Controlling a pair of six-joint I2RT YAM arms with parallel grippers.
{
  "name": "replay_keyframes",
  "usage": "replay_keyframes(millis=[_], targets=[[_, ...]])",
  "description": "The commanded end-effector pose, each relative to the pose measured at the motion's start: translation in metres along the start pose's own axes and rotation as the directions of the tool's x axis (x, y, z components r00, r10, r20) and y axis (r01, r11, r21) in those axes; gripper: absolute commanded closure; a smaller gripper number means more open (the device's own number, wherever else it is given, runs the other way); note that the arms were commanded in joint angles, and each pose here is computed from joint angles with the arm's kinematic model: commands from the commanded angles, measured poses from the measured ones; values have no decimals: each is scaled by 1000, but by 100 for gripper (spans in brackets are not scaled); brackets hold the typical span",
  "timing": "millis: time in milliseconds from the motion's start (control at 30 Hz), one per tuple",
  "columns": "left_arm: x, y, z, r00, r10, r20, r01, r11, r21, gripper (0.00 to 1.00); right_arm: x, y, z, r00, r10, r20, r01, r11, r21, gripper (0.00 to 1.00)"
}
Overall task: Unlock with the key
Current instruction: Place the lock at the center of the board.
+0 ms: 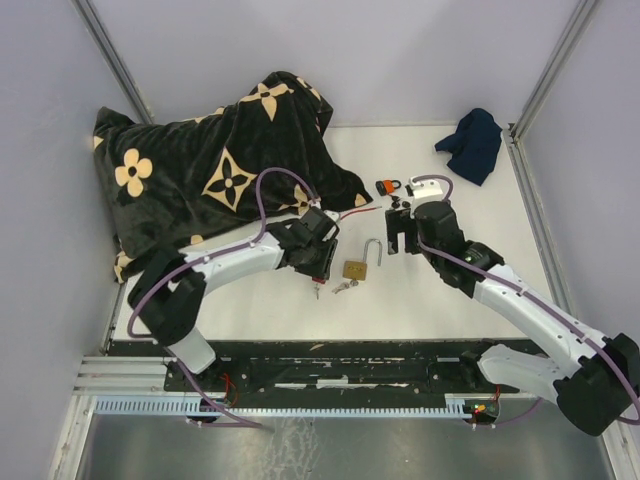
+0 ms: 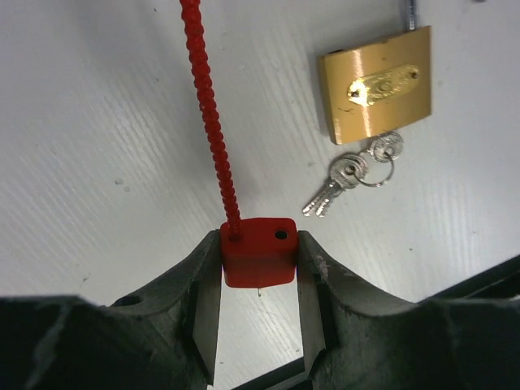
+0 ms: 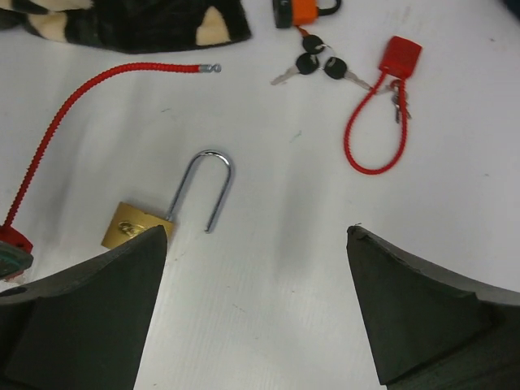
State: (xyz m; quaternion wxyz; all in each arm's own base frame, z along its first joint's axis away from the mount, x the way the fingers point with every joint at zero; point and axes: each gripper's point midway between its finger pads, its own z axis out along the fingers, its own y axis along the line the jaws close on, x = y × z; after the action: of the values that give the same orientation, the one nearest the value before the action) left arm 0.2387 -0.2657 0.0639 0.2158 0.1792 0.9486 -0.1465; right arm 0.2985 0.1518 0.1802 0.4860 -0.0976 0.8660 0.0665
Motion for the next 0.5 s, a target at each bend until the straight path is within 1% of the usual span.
replay_keyframes(millis=[0,67,167,233,267,367,467], targets=[[-13,11,9,992,109,-56,-114,989,-95,97,-7,-35,-9,997,45,69,-56,984,168,1],[-12,18,17,987,126,-100,-139,981,-136,97,-5,-41,-10,996,50,73,-63,980,188,1],[-12,20,22,977,161,-138,-183,970,-160,97,-2,-45,-10,996,56,72,-69,977,200,1],[-12,19,24,972,178,-153,-203,965,-168,91,-2,-46,-9,995,62,72,-75,977,201,1],[-13,19,23,971,184,-155,-210,962,-175,85,-2,-46,-9,996,63,69,-75,977,198,1],[-19,18,16,974,185,-129,-207,961,-186,62,-1,-43,-5,996,66,62,-77,981,180,1],[-28,14,4,979,184,-88,-197,964,-177,43,-1,-38,-1,996,69,54,-77,985,156,1]])
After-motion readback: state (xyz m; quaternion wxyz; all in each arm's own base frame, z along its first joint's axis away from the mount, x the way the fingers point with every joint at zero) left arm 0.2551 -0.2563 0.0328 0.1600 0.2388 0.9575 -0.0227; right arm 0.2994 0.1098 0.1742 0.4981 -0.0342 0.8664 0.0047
